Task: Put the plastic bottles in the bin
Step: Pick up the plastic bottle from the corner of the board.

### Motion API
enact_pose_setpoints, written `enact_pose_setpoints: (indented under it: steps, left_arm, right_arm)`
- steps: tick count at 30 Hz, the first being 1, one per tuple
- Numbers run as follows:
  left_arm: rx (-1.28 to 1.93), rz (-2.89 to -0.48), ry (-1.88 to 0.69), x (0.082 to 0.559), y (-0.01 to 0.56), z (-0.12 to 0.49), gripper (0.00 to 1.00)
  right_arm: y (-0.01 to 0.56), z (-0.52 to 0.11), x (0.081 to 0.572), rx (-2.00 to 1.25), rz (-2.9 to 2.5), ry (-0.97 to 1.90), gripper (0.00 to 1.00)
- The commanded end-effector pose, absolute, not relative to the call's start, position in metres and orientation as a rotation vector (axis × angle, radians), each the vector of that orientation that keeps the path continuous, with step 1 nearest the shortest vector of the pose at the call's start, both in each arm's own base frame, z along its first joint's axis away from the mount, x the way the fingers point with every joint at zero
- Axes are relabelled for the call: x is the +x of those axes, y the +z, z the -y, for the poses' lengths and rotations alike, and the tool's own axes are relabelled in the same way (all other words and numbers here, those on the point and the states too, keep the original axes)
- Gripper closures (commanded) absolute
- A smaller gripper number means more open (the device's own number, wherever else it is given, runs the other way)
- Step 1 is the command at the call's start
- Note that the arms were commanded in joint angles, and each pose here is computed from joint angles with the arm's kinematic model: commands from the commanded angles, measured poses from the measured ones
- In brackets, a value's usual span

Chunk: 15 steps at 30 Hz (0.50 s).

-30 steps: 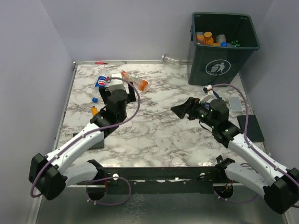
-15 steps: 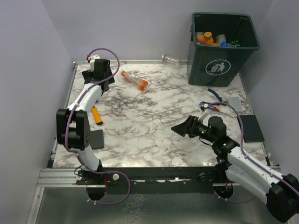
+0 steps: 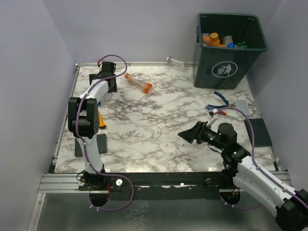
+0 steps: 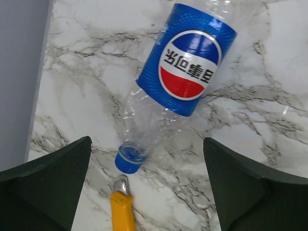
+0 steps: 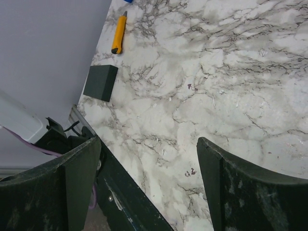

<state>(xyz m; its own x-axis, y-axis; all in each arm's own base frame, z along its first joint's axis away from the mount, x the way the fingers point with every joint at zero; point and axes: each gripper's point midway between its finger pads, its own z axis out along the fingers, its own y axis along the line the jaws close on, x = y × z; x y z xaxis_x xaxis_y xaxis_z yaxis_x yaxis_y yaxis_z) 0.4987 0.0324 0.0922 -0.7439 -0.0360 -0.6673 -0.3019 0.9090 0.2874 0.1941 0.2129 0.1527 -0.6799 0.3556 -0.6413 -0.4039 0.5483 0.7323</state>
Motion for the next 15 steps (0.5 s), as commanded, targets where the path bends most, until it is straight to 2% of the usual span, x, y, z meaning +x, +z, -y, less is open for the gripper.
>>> enact_pose_setpoints:
  steps: [1, 11, 15]
  left_arm:
    - [-0.262, -2.427, 0.629, 0.479, 0.078, -0.069, 0.01]
    - [-0.219, -2.530, 0.510, 0.488, 0.032, -0.055, 0.01]
    - [-0.211, -2.560, 0.460, 0.489, 0.019, -0.048, 0.05]
  right_arm:
    - [0.142, -0.213, 0.191, -0.061, -2.027, 1.185, 0.16]
    - [0.144, -0.209, 0.191, -0.056, -2.032, 1.155, 0.16]
    - [0.141, -0.209, 0.192, -0.048, -2.037, 1.153, 0.16]
